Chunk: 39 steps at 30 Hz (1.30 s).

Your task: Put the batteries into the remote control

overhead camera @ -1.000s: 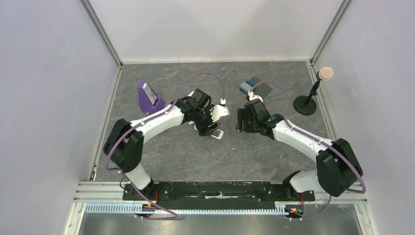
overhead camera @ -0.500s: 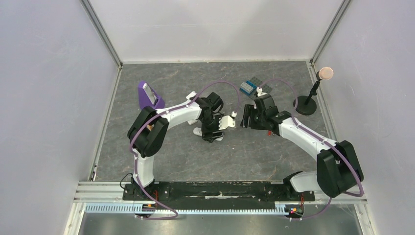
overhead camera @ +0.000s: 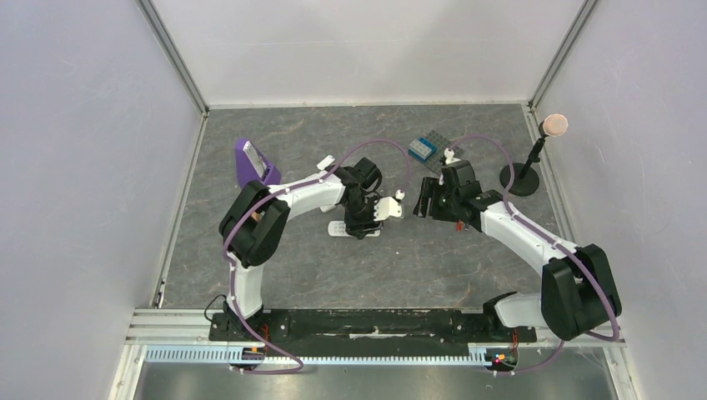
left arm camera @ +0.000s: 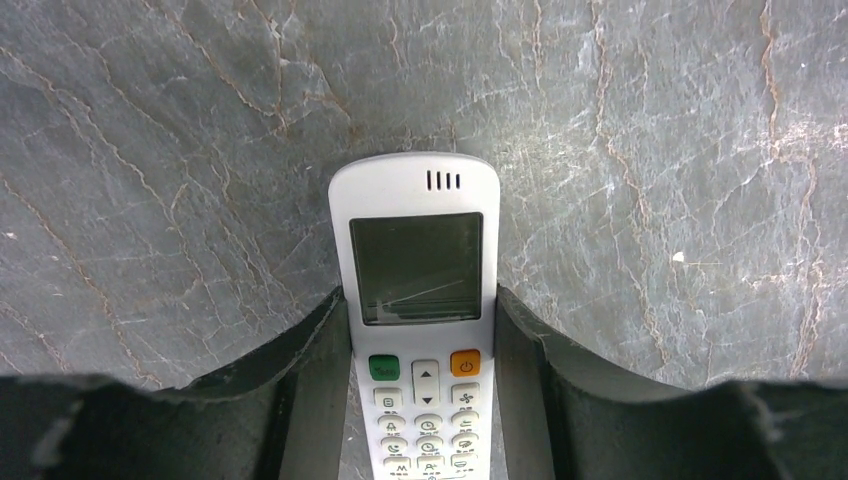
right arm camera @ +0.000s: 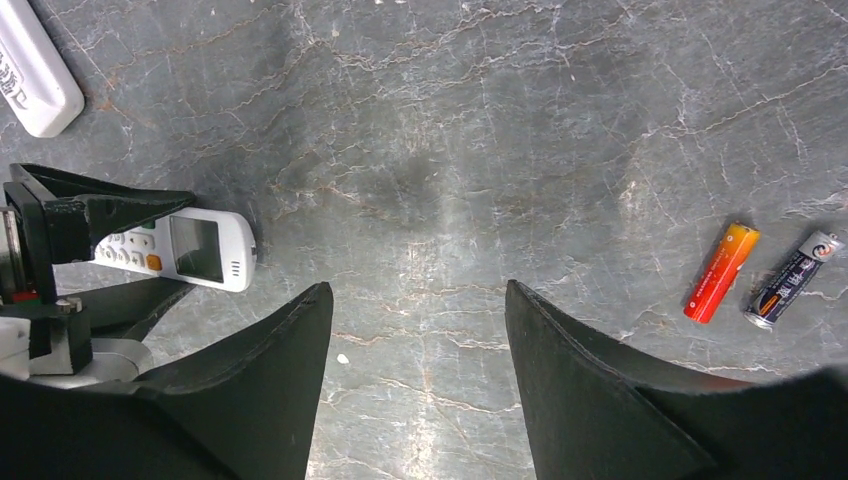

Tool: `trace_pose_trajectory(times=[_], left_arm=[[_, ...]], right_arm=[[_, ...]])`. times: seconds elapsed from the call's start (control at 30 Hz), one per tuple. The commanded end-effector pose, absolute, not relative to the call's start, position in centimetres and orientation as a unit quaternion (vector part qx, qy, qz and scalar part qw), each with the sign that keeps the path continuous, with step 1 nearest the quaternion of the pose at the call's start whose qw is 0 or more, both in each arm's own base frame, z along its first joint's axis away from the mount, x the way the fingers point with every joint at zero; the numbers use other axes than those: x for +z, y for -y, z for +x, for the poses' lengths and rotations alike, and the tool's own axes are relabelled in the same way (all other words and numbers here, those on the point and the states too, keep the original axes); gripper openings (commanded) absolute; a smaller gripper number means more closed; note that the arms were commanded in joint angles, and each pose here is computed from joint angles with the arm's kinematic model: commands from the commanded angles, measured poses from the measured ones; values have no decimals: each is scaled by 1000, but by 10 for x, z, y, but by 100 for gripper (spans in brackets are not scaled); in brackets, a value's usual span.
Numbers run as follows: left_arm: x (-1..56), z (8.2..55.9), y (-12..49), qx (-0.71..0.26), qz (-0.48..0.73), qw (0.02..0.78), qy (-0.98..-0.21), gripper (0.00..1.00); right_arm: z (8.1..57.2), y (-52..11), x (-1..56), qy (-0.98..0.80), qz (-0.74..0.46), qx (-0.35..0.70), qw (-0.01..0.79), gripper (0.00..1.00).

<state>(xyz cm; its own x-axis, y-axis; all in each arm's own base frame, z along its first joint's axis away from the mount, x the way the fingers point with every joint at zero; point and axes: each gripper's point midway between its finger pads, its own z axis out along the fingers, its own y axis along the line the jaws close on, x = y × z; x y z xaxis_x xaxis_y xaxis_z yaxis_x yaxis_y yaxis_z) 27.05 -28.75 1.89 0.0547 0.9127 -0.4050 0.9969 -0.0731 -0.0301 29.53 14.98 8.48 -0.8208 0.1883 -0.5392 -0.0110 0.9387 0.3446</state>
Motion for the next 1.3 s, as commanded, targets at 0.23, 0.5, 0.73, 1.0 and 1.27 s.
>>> trace_pose_trajectory(times=[0.23,0.5,0.73,1.0,1.27], left_arm=[[109,265,337,-275,579,256,-724,3],[221,258,352,-373,425,358,-743,2],[291,234,363,-532,267,351,-722,2],[350,210,353,-641,164,338,-669,2],[369,199,335,-672,114,351,-642,2]], right_arm=[[300,-163,136,-907,20,236,349,72],[289,-197,218,-830,-52,366,418,77],[243,-227,288,-714,-144,511,457,85],[193,-227,332,-624,-183,587,481,98],[162,-230,334,-606,-200,637,432,98]])
